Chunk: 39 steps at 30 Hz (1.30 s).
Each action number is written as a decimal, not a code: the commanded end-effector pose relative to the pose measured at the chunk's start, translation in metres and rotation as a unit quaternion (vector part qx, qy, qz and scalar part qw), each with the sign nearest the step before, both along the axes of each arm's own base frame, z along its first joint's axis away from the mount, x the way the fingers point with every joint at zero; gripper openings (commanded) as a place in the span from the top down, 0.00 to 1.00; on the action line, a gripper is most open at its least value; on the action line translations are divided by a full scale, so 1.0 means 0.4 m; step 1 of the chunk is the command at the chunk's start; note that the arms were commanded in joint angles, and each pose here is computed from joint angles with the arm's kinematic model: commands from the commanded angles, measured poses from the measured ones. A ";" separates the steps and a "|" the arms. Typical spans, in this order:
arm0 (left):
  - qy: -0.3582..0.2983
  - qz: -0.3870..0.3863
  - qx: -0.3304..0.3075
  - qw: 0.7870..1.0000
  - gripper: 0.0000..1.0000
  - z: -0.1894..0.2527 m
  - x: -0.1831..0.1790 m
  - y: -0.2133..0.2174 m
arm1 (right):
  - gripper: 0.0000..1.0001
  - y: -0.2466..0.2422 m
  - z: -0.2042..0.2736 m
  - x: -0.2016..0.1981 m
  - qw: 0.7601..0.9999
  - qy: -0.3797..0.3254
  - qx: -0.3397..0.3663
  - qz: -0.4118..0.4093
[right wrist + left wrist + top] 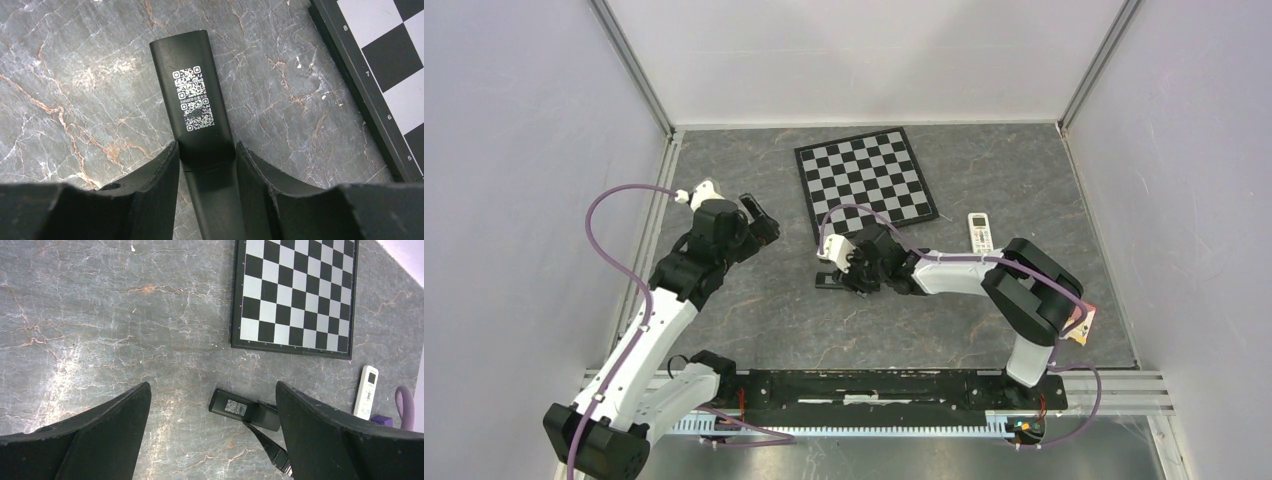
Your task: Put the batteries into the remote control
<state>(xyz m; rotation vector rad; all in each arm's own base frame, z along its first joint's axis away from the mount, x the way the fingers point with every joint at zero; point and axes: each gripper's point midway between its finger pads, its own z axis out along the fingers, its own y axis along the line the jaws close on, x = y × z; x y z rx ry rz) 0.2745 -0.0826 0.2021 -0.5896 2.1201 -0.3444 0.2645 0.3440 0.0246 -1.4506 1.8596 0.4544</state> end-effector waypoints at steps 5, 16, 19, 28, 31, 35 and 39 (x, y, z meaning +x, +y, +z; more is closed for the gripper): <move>-0.022 -0.006 0.016 1.000 0.00 0.058 0.002 0.014 | 0.51 -0.084 0.046 0.223 0.980 -0.049 0.006 -0.195; -0.017 -0.022 0.009 1.000 0.00 0.071 -0.007 0.000 | 0.09 -0.068 0.091 0.179 0.984 -0.007 0.059 -0.167; -0.008 -0.036 0.009 0.999 0.00 0.076 -0.006 -0.011 | 0.02 -0.065 0.181 0.169 0.981 -0.017 0.100 -0.164; -0.021 -0.045 0.034 0.998 0.00 0.133 -0.028 0.009 | 0.02 -0.338 0.429 0.146 0.918 -0.139 0.159 -0.336; -0.050 -0.039 0.042 0.997 0.00 0.175 -0.037 0.026 | 0.02 -0.519 0.507 0.127 0.857 -0.220 0.129 -0.447; -0.085 -0.028 0.044 0.995 0.00 0.232 -0.047 0.044 | 0.02 -0.714 0.609 0.059 0.778 -0.283 0.081 -0.555; -0.113 -0.036 0.048 0.992 0.00 0.278 -0.065 0.052 | 0.02 -0.840 0.701 -0.022 0.709 -0.317 0.086 -0.624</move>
